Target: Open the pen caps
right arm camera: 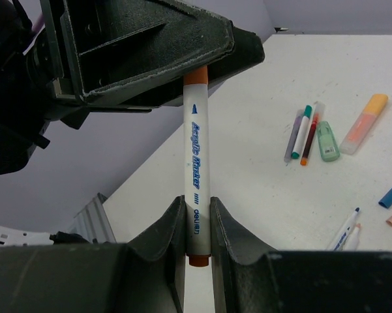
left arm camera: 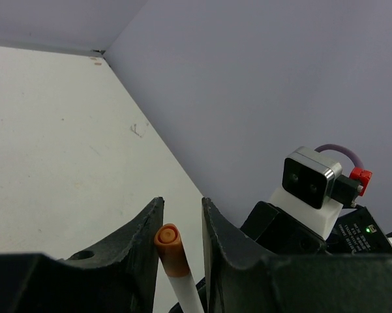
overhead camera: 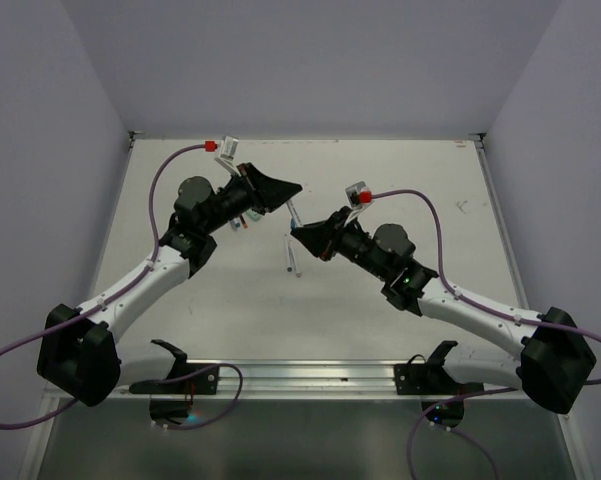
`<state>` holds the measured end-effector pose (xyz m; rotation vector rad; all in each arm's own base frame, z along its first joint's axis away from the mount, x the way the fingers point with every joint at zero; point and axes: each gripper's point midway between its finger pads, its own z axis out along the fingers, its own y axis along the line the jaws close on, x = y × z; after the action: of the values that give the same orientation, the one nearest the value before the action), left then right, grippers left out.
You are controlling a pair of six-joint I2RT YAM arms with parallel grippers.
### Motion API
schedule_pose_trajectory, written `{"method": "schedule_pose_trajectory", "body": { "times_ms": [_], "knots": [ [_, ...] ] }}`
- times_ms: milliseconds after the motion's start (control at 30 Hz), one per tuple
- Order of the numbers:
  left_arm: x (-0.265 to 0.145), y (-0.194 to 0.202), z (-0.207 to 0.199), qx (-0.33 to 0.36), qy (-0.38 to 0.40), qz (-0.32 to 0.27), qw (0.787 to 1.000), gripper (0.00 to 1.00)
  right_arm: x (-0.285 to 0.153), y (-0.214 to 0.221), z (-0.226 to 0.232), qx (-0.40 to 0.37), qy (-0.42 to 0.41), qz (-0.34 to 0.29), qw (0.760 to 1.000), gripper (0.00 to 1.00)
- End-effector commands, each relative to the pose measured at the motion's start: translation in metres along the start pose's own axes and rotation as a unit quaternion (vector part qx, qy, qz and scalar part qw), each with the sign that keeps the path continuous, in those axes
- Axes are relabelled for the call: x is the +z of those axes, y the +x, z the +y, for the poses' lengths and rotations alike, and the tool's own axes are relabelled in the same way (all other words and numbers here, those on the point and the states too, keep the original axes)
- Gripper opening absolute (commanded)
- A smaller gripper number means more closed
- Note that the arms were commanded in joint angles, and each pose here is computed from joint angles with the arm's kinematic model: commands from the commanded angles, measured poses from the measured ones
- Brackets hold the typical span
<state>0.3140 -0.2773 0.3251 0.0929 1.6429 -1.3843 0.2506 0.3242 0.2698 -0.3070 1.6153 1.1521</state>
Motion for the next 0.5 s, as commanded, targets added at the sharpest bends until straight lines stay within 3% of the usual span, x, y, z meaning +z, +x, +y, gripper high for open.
{"method": "schedule_pose_trajectory", "body": {
  "times_ms": [0, 367, 400, 467],
  "knots": [
    [-0.004, -0.015, -0.031, 0.021, 0.053, -0.023, 0.998, 0.33, -0.002, 0.01, -0.001, 0.012, -0.01, 0.016, 1.0, 0.0],
    [-0.004, -0.019, -0.028, 0.035, 0.04, -0.031, 0.998, 0.0, -0.005, 0.012, -0.009, 0.006, -0.003, 0.027, 1.0, 0.0],
    [-0.004, -0.02, -0.026, 0.04, 0.033, -0.031, 0.998, 0.0, -0.005, 0.013, -0.011, 0.004, 0.003, 0.031, 0.999, 0.02],
    [-0.003, -0.022, -0.023, 0.041, 0.023, -0.036, 0.998, 0.0, -0.006, 0.013, -0.016, -0.008, 0.018, 0.039, 0.999, 0.25]
  ]
}}
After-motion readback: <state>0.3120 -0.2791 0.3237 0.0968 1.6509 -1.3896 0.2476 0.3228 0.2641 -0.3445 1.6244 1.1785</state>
